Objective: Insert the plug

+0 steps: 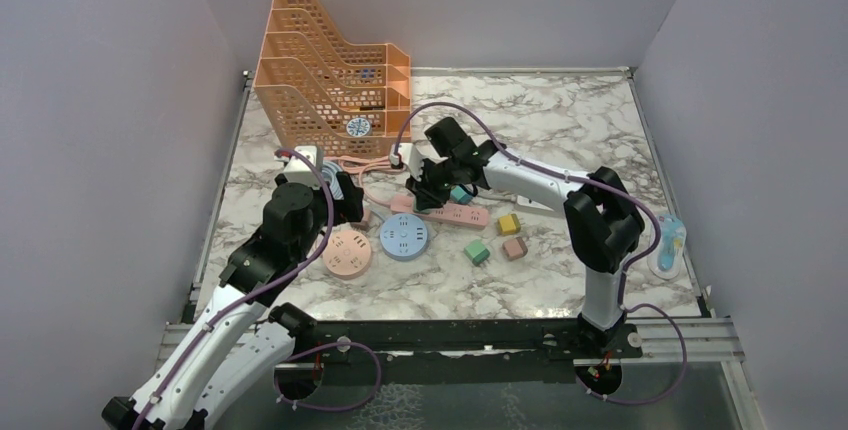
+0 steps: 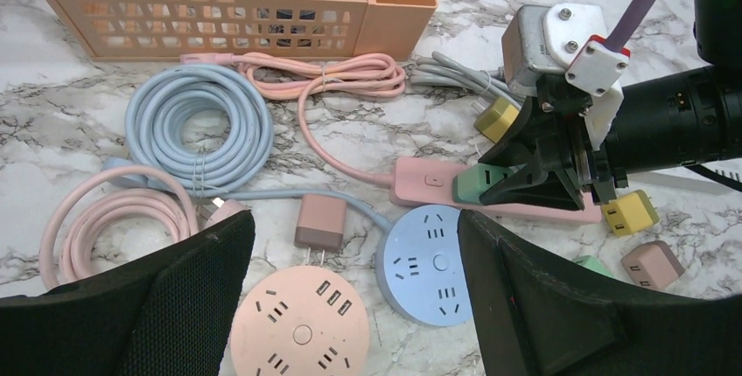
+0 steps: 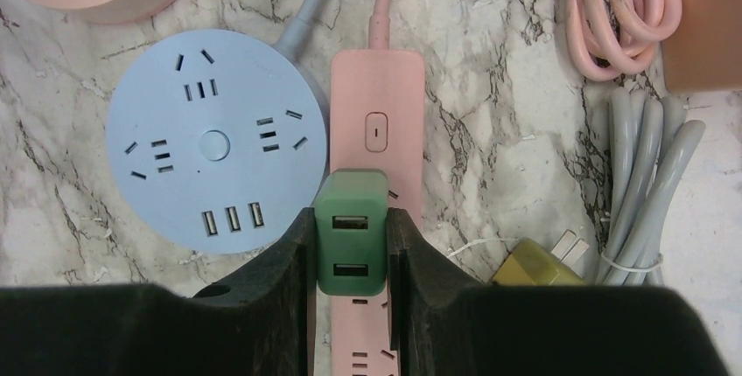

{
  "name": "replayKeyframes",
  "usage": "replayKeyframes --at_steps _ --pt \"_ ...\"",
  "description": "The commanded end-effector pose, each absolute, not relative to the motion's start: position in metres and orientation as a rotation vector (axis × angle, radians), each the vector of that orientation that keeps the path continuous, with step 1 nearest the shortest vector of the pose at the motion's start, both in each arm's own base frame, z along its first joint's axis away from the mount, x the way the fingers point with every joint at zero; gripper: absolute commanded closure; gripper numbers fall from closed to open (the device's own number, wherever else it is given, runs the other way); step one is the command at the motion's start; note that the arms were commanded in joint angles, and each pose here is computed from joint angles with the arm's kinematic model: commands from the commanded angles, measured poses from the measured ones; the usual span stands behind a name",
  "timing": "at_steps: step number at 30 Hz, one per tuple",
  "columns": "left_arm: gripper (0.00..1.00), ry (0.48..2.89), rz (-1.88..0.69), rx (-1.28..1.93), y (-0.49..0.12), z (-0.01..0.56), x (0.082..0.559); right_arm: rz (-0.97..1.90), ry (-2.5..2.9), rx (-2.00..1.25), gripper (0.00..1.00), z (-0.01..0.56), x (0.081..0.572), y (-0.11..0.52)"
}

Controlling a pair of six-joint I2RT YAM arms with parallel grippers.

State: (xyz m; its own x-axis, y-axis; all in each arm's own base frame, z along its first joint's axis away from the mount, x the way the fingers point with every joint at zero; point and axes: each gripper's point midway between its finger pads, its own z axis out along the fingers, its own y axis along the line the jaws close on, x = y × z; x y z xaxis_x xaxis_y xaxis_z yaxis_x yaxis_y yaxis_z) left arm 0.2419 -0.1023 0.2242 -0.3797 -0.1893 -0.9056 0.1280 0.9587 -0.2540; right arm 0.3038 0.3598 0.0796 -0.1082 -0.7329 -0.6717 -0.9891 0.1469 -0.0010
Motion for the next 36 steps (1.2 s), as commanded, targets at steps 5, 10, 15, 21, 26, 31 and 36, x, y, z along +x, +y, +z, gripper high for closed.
replayKeyframes --at_steps 5,10,15,21,26,31,36 --pt "0.12 1.87 -0.359 -0.072 -0.104 0.244 0.247 0.535 1.989 -1.629 0.99 0.041 0.302 0.34" --pt "0.12 1.87 -0.354 -0.077 -0.102 0.244 0.247 0.461 2.027 -1.629 0.99 0.024 0.304 0.329" --pt "0.12 1.855 -0.342 -0.086 -0.1 0.249 0.248 0.359 2.086 -1.665 0.99 0.005 0.304 0.32" --pt "0.12 1.843 -0.32 -0.099 -0.096 0.252 0.25 0.392 2.16 -1.691 0.99 -0.016 0.293 0.317" --pt "0.12 1.851 -0.316 -0.096 -0.097 0.249 0.251 0.429 2.182 -1.67 0.99 -0.027 0.289 0.32" --pt "0.12 1.853 -0.312 -0.092 -0.098 0.249 0.254 0.499 2.07 -1.541 0.99 0.007 0.305 0.347" --pt "0.12 1.861 -0.314 -0.089 -0.1 0.247 0.256 0.531 1.962 -1.361 0.99 0.058 0.333 0.376"
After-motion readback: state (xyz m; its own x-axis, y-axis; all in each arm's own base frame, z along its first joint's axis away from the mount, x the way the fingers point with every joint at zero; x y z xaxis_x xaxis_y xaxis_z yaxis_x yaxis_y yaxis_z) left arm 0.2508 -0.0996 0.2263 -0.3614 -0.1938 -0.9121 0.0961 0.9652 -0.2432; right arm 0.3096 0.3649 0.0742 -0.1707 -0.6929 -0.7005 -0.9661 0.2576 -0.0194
